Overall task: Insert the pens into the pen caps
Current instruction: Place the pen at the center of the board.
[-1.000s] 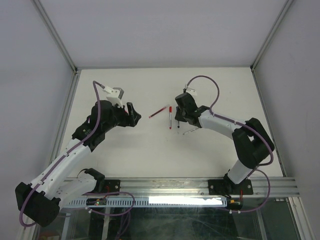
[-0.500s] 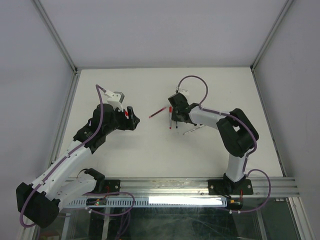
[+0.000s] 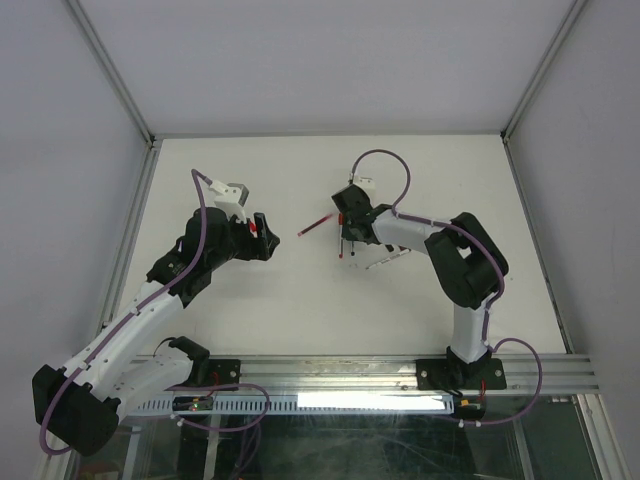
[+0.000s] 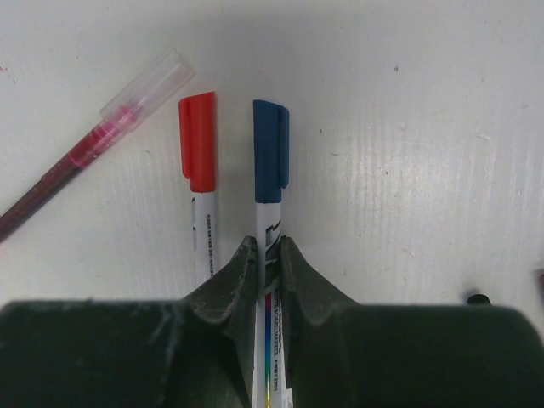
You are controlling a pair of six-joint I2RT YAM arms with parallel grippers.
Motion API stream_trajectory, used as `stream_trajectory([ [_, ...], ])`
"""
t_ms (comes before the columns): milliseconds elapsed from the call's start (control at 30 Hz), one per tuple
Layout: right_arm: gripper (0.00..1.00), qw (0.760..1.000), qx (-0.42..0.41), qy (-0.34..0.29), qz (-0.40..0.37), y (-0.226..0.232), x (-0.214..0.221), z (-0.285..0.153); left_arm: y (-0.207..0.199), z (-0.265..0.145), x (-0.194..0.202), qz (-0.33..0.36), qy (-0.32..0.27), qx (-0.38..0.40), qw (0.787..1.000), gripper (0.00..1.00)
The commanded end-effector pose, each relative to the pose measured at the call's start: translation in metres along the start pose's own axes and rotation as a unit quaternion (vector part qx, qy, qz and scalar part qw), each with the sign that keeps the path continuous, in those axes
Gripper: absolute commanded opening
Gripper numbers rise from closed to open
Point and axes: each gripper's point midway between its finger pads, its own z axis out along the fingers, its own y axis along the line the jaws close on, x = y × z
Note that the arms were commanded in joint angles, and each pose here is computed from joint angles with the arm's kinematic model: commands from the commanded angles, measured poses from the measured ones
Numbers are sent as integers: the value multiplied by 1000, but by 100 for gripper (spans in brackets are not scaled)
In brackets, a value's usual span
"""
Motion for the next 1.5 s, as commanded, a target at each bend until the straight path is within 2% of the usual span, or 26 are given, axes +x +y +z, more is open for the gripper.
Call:
stream_trajectory([
  [0,8,1000,12,7,-10,-3,5,4,-1,0,-16,9,-31,3,999,71],
  [167,17,1000,5,11,-13,-2,7,1,0,1,-17,8,-32,4,999,72],
  [667,25,999,-40,-16,2,10,-19,-32,1,2,-16,5,-29,5,1000,71],
  [933,26,993,-86,-87,-3,15,-63,-81,2,3,-16,6,-26,4,1000,72],
  [1067,27,986,-118,-114,-17,14,-72,-111,2,6,-14,9,-21,5,1000,71],
  [1200,27,978,-162,-125,-33,11,-65,-136,1,9,-10,19,-11,11,1000,71],
  [1467,27,966,-227,-120,-30,-4,-24,-171,2,26,-12,61,18,11,998,69],
])
